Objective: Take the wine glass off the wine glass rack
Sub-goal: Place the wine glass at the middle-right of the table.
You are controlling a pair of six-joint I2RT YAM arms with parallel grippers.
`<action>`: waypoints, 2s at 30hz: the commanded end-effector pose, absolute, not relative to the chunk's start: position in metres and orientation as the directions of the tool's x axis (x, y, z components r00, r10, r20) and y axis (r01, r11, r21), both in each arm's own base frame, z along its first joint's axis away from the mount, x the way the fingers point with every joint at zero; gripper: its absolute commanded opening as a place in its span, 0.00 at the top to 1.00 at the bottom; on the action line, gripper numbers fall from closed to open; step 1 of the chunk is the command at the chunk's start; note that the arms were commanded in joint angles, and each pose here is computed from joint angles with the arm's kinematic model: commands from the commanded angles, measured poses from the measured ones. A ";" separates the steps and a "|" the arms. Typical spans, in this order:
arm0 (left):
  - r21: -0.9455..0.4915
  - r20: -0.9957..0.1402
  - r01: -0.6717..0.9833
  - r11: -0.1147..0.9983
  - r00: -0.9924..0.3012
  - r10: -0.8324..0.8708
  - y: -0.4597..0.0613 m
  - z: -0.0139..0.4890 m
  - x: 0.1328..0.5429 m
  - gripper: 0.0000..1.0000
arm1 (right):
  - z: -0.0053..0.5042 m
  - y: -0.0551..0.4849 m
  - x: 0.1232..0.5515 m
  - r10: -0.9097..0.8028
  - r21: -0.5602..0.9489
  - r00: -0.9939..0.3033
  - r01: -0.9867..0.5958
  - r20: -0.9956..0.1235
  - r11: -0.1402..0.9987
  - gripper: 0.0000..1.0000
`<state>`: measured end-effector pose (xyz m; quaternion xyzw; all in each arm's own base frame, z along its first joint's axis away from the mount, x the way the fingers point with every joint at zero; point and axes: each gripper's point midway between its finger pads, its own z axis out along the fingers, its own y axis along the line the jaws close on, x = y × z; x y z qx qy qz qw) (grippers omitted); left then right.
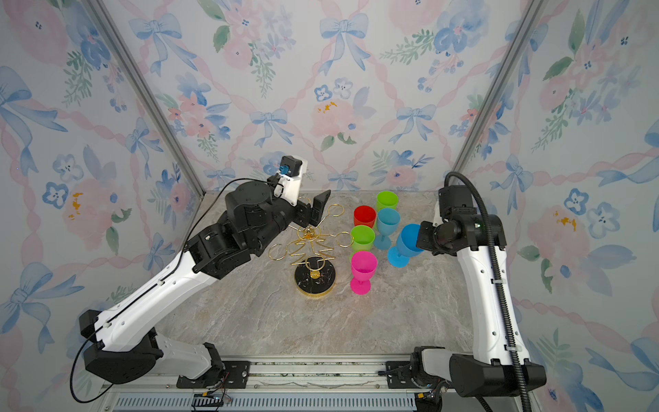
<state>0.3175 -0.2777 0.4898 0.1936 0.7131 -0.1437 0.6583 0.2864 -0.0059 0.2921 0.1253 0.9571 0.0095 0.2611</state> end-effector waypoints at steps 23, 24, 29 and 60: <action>-0.031 -0.958 0.026 0.999 -0.285 -0.022 -0.062 0.394 0.381 0.05 | 0.219 0.003 0.369 0.223 0.044 -0.881 0.226 -0.418 0.973 1.00; -0.043 -0.959 0.019 0.999 -0.281 -0.036 -0.056 0.392 0.381 0.05 | 0.216 0.004 0.370 0.216 0.029 -0.885 0.224 -0.412 0.974 1.00; -0.066 -0.960 -0.015 0.998 -0.270 -0.068 -0.038 0.383 0.373 0.05 | 0.205 0.011 0.375 0.201 0.013 -0.895 0.213 -0.399 0.977 1.00; -0.047 -0.963 -0.034 0.998 -0.264 -0.054 -0.026 0.362 0.357 0.02 | 0.168 0.031 0.380 0.166 -0.022 -0.929 0.183 -0.331 0.983 0.91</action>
